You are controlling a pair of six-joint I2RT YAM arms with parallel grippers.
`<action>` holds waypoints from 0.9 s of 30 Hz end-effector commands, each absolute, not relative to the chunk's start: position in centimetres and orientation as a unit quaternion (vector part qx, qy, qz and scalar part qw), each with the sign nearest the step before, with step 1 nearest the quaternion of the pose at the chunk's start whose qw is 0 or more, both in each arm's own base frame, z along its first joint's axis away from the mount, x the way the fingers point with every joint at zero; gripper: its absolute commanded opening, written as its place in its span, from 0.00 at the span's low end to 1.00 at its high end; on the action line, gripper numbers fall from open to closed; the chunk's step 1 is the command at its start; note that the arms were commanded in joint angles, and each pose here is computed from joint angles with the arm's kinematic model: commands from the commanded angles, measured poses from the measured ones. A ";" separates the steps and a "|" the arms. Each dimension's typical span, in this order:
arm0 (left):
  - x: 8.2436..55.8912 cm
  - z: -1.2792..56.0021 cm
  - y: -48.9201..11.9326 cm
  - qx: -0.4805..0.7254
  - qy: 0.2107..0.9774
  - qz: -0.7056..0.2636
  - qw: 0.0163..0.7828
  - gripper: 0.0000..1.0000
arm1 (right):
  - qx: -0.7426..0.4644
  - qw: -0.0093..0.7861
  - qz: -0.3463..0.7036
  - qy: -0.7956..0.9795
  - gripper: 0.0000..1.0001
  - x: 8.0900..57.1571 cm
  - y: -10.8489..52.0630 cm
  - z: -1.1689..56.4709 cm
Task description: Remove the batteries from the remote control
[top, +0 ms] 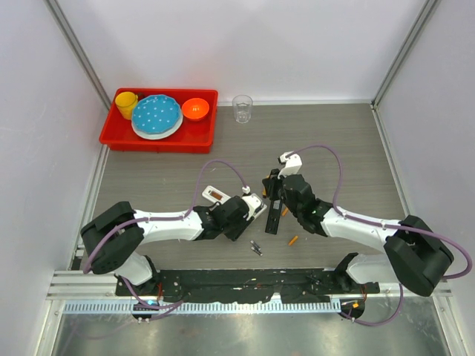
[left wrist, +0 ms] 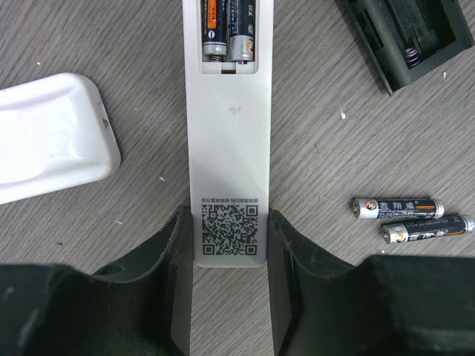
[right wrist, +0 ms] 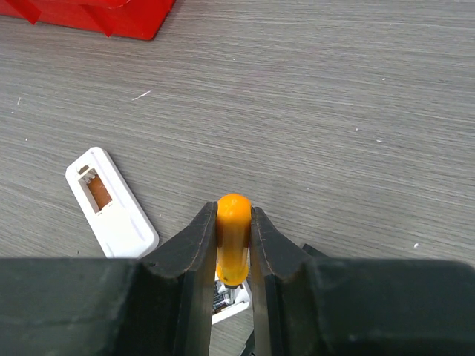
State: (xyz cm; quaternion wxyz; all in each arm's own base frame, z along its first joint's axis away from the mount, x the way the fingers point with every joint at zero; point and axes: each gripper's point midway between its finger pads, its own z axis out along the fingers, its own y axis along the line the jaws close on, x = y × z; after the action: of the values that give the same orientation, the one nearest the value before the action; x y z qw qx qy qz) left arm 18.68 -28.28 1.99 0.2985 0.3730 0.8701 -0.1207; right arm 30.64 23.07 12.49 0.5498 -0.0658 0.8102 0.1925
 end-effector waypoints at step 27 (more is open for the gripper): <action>19.1 2.2 -28.3 0.363 0.871 -0.123 0.306 0.00 | -0.059 0.432 0.287 0.853 0.01 26.1 25.6 8.2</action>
State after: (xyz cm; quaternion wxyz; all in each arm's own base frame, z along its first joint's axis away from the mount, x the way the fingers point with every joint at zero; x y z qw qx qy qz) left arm 18.68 -28.26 1.98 0.2983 0.3731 0.8703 -0.1203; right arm 30.10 23.63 12.46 0.5524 -0.0439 0.8035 0.2176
